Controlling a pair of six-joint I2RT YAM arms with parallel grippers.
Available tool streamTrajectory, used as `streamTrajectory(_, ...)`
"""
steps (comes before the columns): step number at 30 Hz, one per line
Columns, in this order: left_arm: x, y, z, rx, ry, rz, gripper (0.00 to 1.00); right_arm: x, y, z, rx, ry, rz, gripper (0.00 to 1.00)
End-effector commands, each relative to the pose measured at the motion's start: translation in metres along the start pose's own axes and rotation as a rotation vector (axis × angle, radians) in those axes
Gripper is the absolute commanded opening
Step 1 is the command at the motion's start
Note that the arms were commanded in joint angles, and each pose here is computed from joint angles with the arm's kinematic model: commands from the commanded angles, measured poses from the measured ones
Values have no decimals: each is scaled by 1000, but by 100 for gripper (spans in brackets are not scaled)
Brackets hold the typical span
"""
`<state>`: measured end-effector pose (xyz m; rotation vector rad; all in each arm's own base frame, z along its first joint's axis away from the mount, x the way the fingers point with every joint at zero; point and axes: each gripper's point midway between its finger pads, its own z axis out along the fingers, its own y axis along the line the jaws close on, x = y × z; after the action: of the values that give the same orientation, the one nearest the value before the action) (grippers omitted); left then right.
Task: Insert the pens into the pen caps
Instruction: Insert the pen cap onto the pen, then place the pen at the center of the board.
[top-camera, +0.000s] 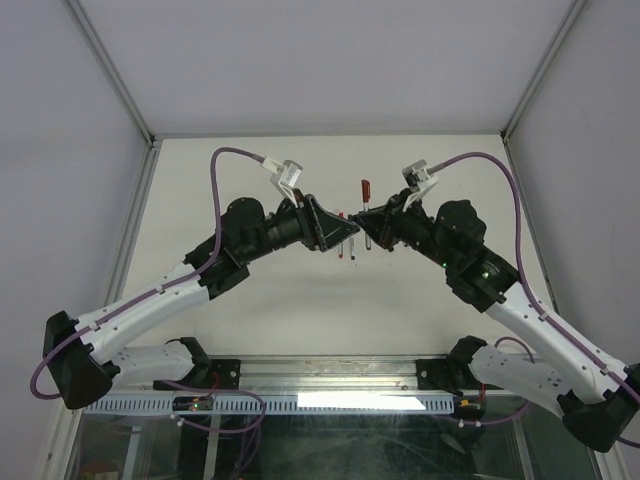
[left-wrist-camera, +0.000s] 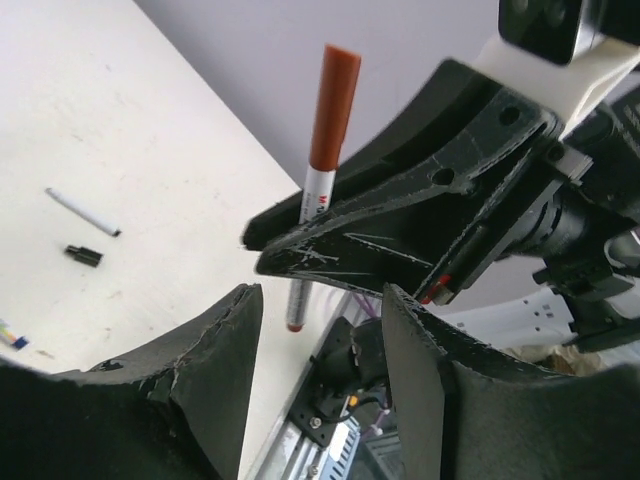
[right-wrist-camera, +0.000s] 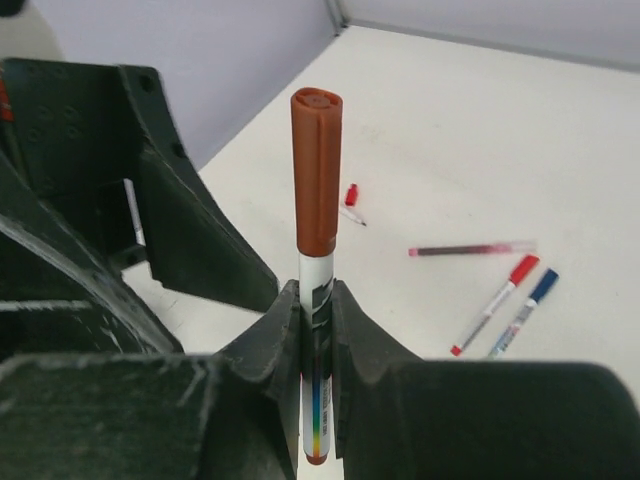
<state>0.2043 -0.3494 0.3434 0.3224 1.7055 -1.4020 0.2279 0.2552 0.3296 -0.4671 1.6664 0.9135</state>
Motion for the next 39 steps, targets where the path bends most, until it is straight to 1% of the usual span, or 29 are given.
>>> streamTrajectory(1,-26,5,-17,-30,-55,42,52,5,-33,-13,207,-33,98,0)
streamTrajectory(5,-27,43,-29,-171,-38,53,53,39,-60,-15,361,73,161,0)
streamTrajectory(8,-23,74,-37,-275,-1,62,54,63,-71,-13,419,153,183,0)
streamTrajectory(9,-19,84,-39,-304,24,62,54,70,-75,-11,437,174,192,2)
streamTrajectory(12,-8,118,-46,-405,104,92,54,84,-87,-5,499,219,207,5)
streamTrajectory(15,1,146,-56,-501,151,130,55,96,-103,6,563,292,215,4)
streamTrajectory(18,2,163,-67,-575,170,171,56,109,-121,19,617,375,191,3)
streamTrajectory(24,4,188,-88,-685,186,234,58,138,-158,41,707,497,194,2)
streamTrajectory(30,7,207,-105,-770,160,260,58,155,-178,59,741,553,181,2)
streamTrajectory(35,20,211,-106,-757,188,252,58,174,-191,73,759,609,173,2)
streamTrajectory(39,19,211,-107,-758,185,253,58,187,-202,80,781,639,172,3)
